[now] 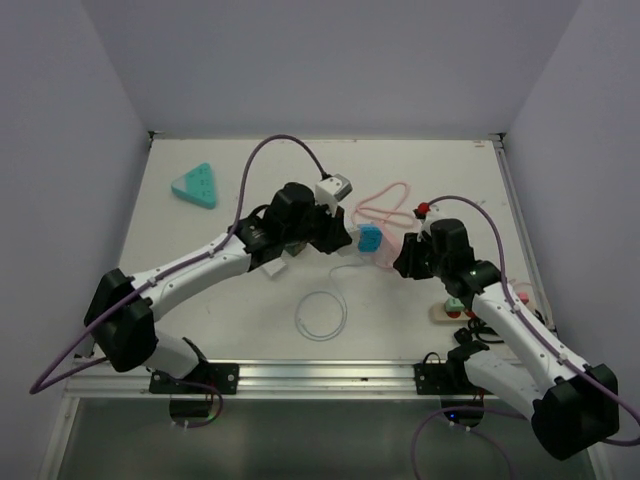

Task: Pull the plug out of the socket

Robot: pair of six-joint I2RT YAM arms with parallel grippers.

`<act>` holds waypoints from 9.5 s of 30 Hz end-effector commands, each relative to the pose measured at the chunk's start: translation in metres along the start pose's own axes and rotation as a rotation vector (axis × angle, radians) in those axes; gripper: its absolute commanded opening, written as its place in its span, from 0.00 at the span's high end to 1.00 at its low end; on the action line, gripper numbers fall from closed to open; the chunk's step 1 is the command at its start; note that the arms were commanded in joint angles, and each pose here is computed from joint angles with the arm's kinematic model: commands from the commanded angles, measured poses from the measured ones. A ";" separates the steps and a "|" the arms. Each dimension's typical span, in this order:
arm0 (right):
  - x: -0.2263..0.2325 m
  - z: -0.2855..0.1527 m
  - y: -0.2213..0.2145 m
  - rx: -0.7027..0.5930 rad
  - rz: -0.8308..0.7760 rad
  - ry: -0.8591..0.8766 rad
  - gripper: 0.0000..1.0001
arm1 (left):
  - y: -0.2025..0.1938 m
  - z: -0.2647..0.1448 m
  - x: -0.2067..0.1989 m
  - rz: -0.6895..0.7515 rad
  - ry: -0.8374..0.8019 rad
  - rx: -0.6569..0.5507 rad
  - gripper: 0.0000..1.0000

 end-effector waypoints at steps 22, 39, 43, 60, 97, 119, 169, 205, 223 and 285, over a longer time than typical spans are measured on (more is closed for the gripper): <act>0.005 -0.019 0.044 -0.188 0.013 0.018 1.00 | 0.025 -0.099 0.163 -0.370 0.515 -0.352 1.00; 0.010 -0.020 0.034 -0.173 0.021 0.055 1.00 | -0.003 -0.088 0.265 -0.530 0.710 -0.267 0.80; 0.013 -0.017 0.035 -0.169 0.013 0.080 1.00 | -0.011 -0.088 0.261 -0.565 0.697 -0.252 0.64; 0.018 -0.012 0.046 -0.167 -0.016 0.124 1.00 | 0.017 -0.131 0.198 -0.425 0.530 -0.328 0.02; 0.033 -0.020 0.057 -0.195 -0.071 0.244 1.00 | 0.023 0.020 0.009 -0.012 0.163 -0.064 0.30; 0.039 -0.019 0.060 -0.210 -0.084 0.288 1.00 | -0.016 0.036 0.025 -0.037 0.206 0.065 0.50; 0.047 0.044 0.028 0.108 0.035 0.354 0.96 | 0.005 0.000 -0.020 0.135 -0.040 -0.091 1.00; 0.016 0.027 0.064 -0.118 0.024 0.097 1.00 | -0.026 -0.056 0.083 -0.152 0.288 -0.121 1.00; 0.026 0.014 0.057 -0.136 -0.018 0.169 1.00 | -0.035 -0.002 0.164 -0.163 0.526 -0.087 1.00; 0.047 -0.005 0.053 -0.234 -0.014 0.302 1.00 | 0.033 0.021 -0.006 -0.802 -0.061 -0.155 0.60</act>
Point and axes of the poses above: each gripper's point midway between its finger pads, its own z axis out along the fingers, its own x axis along the line the jaws close on, y = z × x, the point moved 4 cm from there along -z, back along the fingers, and after that the axes turned 15 degrees about -z, right-handed, at the moved point
